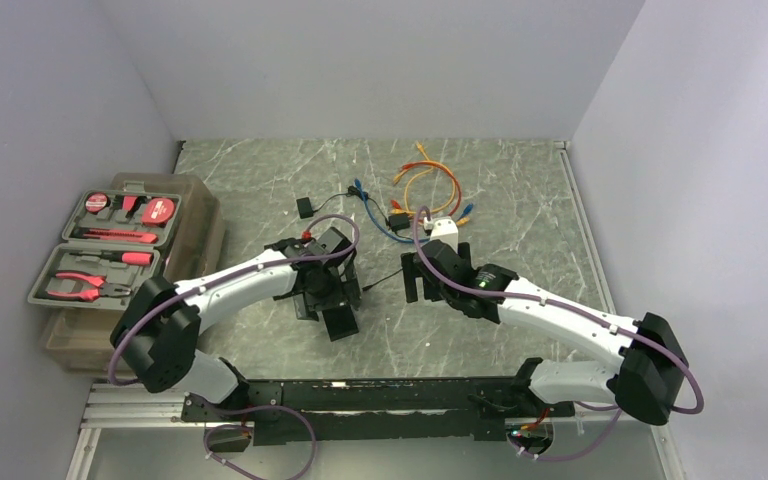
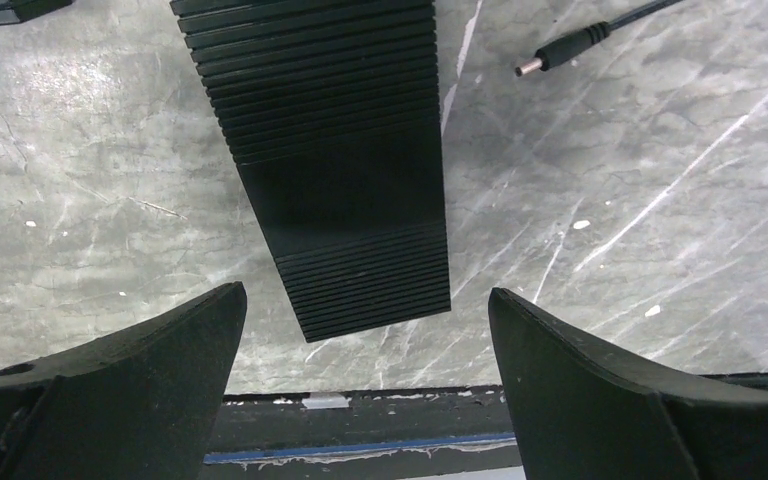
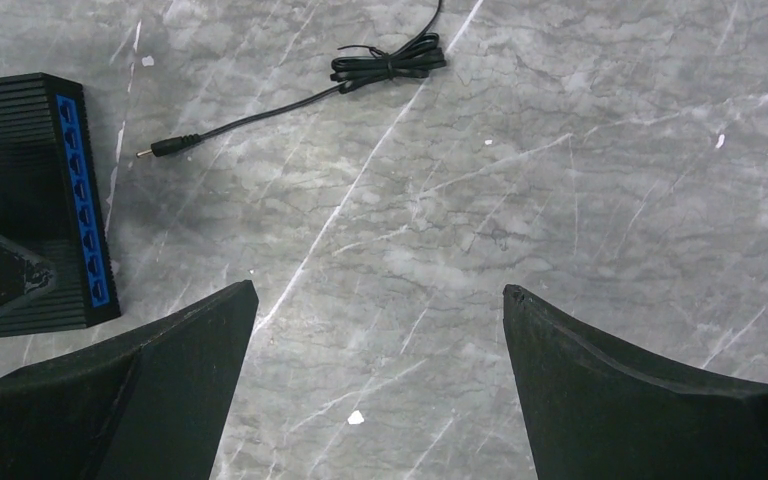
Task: Insert the plug into the switch port
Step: Adjust the switch port at the center of the board.
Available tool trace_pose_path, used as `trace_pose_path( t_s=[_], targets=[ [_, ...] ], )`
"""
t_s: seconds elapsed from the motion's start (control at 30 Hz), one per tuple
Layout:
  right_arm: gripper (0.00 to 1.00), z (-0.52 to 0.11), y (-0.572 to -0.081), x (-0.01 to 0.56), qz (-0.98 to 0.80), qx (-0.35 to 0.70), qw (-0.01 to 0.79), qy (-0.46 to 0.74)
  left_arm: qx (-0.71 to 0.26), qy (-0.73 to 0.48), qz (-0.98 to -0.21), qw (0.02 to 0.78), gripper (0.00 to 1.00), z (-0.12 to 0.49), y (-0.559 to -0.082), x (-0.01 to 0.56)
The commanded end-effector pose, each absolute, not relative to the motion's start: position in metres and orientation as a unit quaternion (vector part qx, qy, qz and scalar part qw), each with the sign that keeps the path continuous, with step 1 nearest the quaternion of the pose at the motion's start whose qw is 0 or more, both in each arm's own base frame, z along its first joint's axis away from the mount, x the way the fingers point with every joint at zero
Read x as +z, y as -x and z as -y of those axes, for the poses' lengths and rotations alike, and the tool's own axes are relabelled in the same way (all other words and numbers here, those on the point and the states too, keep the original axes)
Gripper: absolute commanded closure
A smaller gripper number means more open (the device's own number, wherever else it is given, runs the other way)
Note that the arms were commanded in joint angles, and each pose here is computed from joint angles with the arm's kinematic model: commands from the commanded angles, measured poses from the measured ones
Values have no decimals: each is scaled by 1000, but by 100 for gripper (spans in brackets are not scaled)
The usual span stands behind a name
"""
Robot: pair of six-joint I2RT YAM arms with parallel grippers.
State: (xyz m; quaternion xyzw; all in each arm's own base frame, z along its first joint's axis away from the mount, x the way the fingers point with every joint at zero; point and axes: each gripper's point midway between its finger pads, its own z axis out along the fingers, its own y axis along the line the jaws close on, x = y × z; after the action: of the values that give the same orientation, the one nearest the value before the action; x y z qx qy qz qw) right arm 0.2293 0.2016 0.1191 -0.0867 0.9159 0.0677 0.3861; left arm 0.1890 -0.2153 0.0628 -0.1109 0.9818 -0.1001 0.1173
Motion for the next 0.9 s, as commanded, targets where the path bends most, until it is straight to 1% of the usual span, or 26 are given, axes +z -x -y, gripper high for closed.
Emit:
trace_pose_path(
  t_s=[0.0,0.37,0.87],
  targets=[
    [4,-206,-235,128,-907,94,403,79,-82,123,-983,112,1,217,-194,64],
    [3,-208,-237,123,-909,99,398,80,-67,109,-987,97,1,225,-201,52],
    [3,-207,-236,119,-909,102,395,78,-37,105,-990,88,1,217,-206,34]
  ],
)
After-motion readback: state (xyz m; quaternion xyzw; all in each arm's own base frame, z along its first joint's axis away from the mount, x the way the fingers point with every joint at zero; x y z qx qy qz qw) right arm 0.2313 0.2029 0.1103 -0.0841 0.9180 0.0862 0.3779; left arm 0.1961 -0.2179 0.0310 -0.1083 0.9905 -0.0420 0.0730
